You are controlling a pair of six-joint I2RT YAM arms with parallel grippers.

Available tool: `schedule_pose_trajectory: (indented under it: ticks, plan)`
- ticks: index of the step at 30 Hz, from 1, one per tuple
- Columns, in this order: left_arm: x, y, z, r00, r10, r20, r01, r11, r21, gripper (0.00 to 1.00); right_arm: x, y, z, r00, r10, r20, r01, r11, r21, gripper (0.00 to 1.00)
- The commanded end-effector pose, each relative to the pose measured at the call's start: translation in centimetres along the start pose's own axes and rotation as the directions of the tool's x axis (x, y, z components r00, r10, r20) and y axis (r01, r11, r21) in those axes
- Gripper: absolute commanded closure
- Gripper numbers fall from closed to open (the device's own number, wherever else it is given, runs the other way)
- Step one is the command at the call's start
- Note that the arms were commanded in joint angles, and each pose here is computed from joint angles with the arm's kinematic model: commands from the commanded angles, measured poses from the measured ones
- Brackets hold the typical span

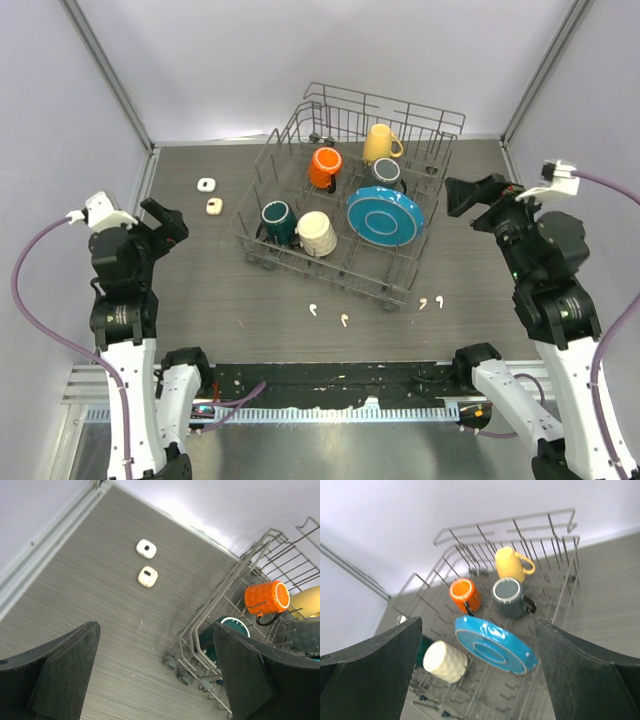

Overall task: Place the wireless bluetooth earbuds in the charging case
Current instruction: Pick up the charging case at the center of the board.

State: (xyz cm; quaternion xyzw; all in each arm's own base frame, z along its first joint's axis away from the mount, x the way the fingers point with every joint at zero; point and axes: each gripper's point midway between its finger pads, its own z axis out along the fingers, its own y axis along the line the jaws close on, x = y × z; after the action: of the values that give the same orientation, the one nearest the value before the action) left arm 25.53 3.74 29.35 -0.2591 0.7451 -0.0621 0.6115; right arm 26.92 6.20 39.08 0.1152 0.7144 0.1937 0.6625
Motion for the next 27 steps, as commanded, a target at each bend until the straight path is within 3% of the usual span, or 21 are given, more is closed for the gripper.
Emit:
schedule_pose_trajectory:
  ticks: [1, 14, 21, 27]
  plan:
    - [-3.2, -1.7, -2.8, 0.993, 0.106, 0.061, -0.109, 0.992, 0.062, 0.0, -1.4, 0.4, 0.3, 0.997, 0.016, 0.072, -0.015, 1.0, -0.016, 0.0]
    - [1.1, -4.5, -0.7, 0.986, 0.149, -0.072, -0.124, 0.952, 0.28, 0.0, 1.1, -0.9, 1.2, 0.995, -0.095, -0.035, 0.096, 0.995, 0.015, 0.0]
    - [2.5, -2.8, -0.1, 0.961, 0.243, -0.129, -0.209, 0.95, 0.234, 0.0, 1.8, -0.3, 1.0, 0.99, -0.134, -0.052, 0.132, 0.99, -0.04, 0.0]
    - [3.4, -1.8, 0.0, 0.958, 0.239, -0.161, -0.206, 0.958, 0.197, 0.0, 2.0, 1.6, 0.3, 0.987, -0.158, -0.031, 0.151, 0.975, -0.166, 0.01]
